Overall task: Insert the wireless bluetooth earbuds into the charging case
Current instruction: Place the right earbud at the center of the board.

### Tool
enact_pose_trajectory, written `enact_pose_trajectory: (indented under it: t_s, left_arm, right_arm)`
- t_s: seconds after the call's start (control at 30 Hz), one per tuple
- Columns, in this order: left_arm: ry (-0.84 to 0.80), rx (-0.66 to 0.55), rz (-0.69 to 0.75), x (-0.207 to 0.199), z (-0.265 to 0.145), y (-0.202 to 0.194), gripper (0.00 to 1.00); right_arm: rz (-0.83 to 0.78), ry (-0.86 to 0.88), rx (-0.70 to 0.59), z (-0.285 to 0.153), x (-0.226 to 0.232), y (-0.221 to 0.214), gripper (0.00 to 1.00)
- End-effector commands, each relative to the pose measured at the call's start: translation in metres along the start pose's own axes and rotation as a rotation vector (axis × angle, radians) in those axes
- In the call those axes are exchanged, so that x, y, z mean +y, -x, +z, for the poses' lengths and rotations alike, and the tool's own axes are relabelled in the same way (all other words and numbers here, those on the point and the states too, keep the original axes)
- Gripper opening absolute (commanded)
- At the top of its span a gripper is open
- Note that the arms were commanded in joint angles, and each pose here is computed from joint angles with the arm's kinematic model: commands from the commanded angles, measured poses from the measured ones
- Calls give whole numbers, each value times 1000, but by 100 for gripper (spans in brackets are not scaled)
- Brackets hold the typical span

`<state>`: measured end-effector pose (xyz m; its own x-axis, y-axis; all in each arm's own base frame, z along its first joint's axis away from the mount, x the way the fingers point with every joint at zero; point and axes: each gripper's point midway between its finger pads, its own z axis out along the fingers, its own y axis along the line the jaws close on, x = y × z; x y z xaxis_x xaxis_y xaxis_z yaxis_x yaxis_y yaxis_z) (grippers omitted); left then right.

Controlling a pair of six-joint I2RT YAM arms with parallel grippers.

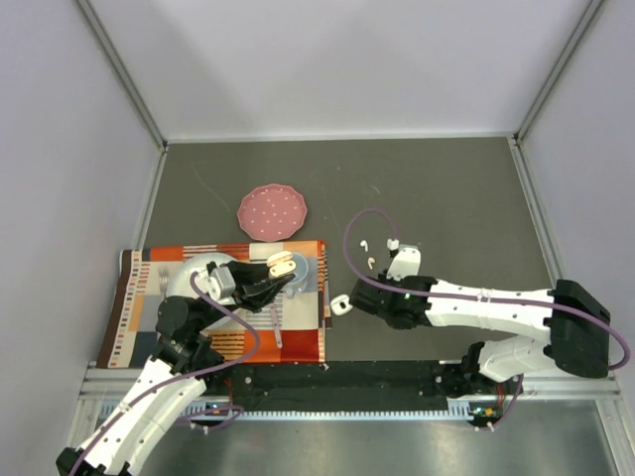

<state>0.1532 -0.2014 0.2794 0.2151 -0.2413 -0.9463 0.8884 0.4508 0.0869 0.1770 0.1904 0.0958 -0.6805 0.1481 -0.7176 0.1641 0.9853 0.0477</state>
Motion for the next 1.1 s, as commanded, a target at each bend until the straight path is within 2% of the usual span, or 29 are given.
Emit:
enact_pose_trajectory:
  t_s: [0.0,0.13,0.37,0.53,0.63,0.77,0.83,0.93,1.07]
  left_arm:
    - [-3,-54,36,-1,2,22,0]
    - [-3,-53,37,-1,2,22,0]
    - [-4,-48,35,-1,2,20,0]
    - [4,-53,39,0,1,22,0]
    - [9,-51,38,1,1,21,0]
    - [11,-47,37,1,2,21,0]
    - [10,-49,38,1,2,21,0]
    - [12,-46,38,2,2,20,0]
    - [14,-45,37,2,2,20,0]
  right_arm:
    - [-6,105,200,1,17,-53,1]
    - [5,148,244,3,24,-67,3]
    - [-72,149,327,11,39,-90,4]
    - [-93,132,336,17,40,-97,4]
    - [-98,133,336,18,42,-97,8]
    - [-92,135,338,18,44,-96,34]
    - [-90,138,333,17,45,-95,37]
    - [-83,138,339,17,45,-94,47]
    - [-56,126,357,20,44,-93,49]
